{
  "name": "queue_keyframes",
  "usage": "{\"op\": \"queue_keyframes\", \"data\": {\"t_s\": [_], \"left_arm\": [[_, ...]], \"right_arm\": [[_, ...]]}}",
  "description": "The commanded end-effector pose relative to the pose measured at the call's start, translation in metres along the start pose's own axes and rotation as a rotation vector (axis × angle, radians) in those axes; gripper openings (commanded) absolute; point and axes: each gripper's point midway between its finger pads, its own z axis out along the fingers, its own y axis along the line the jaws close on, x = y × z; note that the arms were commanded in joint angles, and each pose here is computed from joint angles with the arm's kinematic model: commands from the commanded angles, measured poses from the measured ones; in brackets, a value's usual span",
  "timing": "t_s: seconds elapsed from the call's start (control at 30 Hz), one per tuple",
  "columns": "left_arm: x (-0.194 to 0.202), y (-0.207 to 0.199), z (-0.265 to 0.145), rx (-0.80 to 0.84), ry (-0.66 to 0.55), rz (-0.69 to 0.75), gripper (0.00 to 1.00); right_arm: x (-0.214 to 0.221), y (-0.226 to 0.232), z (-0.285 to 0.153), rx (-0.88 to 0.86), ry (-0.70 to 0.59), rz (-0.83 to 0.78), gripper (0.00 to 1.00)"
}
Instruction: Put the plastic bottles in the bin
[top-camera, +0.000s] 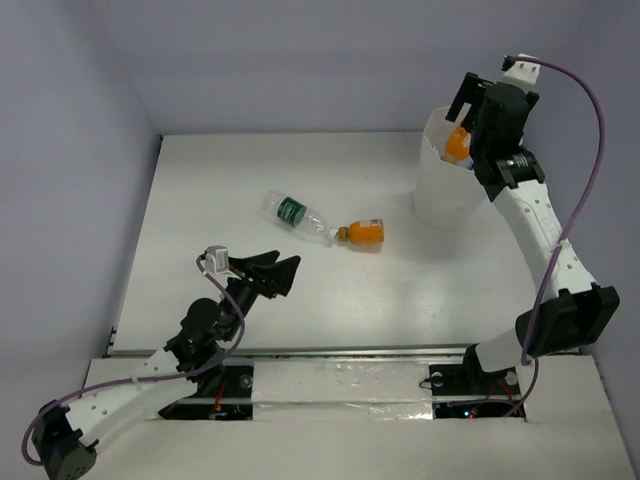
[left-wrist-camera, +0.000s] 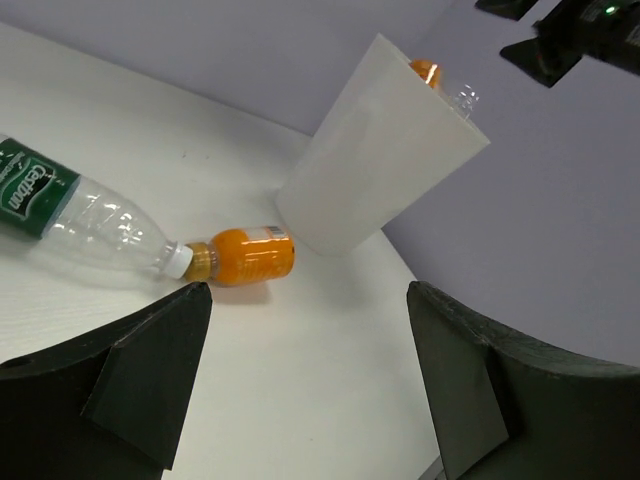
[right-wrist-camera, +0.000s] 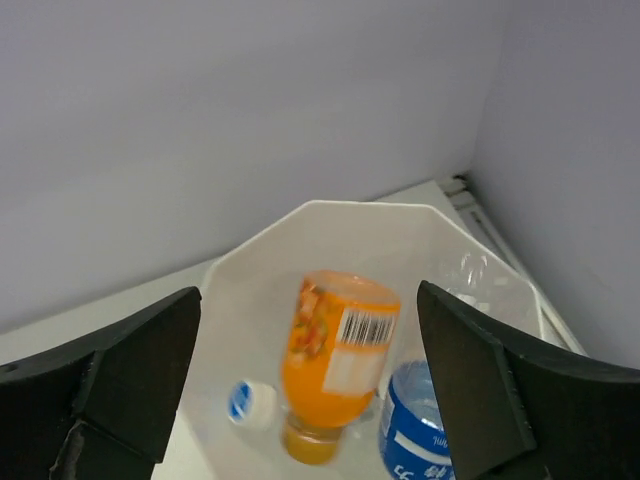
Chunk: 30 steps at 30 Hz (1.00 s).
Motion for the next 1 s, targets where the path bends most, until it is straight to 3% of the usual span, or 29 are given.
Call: {"op": "queue_keyframes", "data": {"t_s": [0.0,0.07,0.17,0.2,0.27,0.3,0.37,0.4,0.43,0.5,0.57,0.6,0.63,0.67,0.7,0.8,0.97], "left_arm": [[0.000,0.008,-0.002,-0.031,-0.014,0.021,0.76],[-0.001,0.010,-0.001,-0.037,-0.019,0.028,0.76],[-0.004,0.012,-0.001,-0.049,-0.037,0.033,0.76],[-0.008,0.011,-0.002,-0.047,-0.053,0.024,0.75],[-0.013,0.012,-0.004,-0.045,-0.080,0.016,0.73],[-0.018,0.010,-0.008,-0.033,-0.106,0.006,0.69],[-0.025,0.014,-0.012,-0.043,-0.139,-0.006,0.60],[-0.027,0.016,-0.015,-0.048,-0.154,-0.011,0.46],[-0.030,0.020,-0.017,-0.069,-0.171,-0.022,0.39],[-0.033,0.024,-0.021,-0.086,-0.181,-0.027,0.21],[-0.035,0.026,-0.023,-0.097,-0.192,-0.032,0.17],[-0.036,0.027,-0.023,-0.098,-0.196,-0.033,0.16],[-0.035,0.028,-0.024,-0.105,-0.194,-0.031,0.16],[-0.035,0.029,-0.024,-0.108,-0.192,-0.030,0.16],[-0.035,0.029,-0.024,-0.112,-0.187,-0.027,0.16],[-0.034,0.029,-0.024,-0.109,-0.180,-0.021,0.16],[-0.036,0.024,-0.026,-0.080,-0.182,-0.025,0.16]], "right_arm": [[-0.069,0.018,-0.034,-0.162,-0.120,0.114,0.94],[-0.074,0.027,-0.048,-0.242,-0.120,0.143,0.90],[-0.064,0.069,-0.079,-0.456,-0.101,0.159,0.53],[-0.057,0.084,-0.086,-0.510,-0.085,0.152,0.31],[-0.034,0.127,-0.110,-0.646,-0.045,0.090,0.25],[-0.013,0.144,-0.108,-0.676,-0.001,0.056,0.19],[0.019,0.173,-0.115,-0.773,0.075,-0.009,0.17],[0.048,0.195,-0.116,-0.820,0.136,-0.035,0.17],[0.063,0.208,-0.121,-0.874,0.172,-0.060,0.16],[0.087,0.235,-0.132,-0.980,0.228,-0.096,0.19],[0.137,0.263,-0.138,-1.043,0.330,-0.168,0.25],[0.136,0.275,-0.139,-1.061,0.333,-0.179,0.37],[0.182,0.288,-0.142,-1.074,0.437,-0.242,0.45],[0.195,0.294,-0.144,-1.082,0.464,-0.267,0.56],[0.207,0.301,-0.144,-1.085,0.487,-0.284,0.79],[0.249,0.320,-0.146,-1.077,0.574,-0.332,0.96],[0.291,0.333,-0.139,-1.013,0.650,-0.404,0.98]]}}
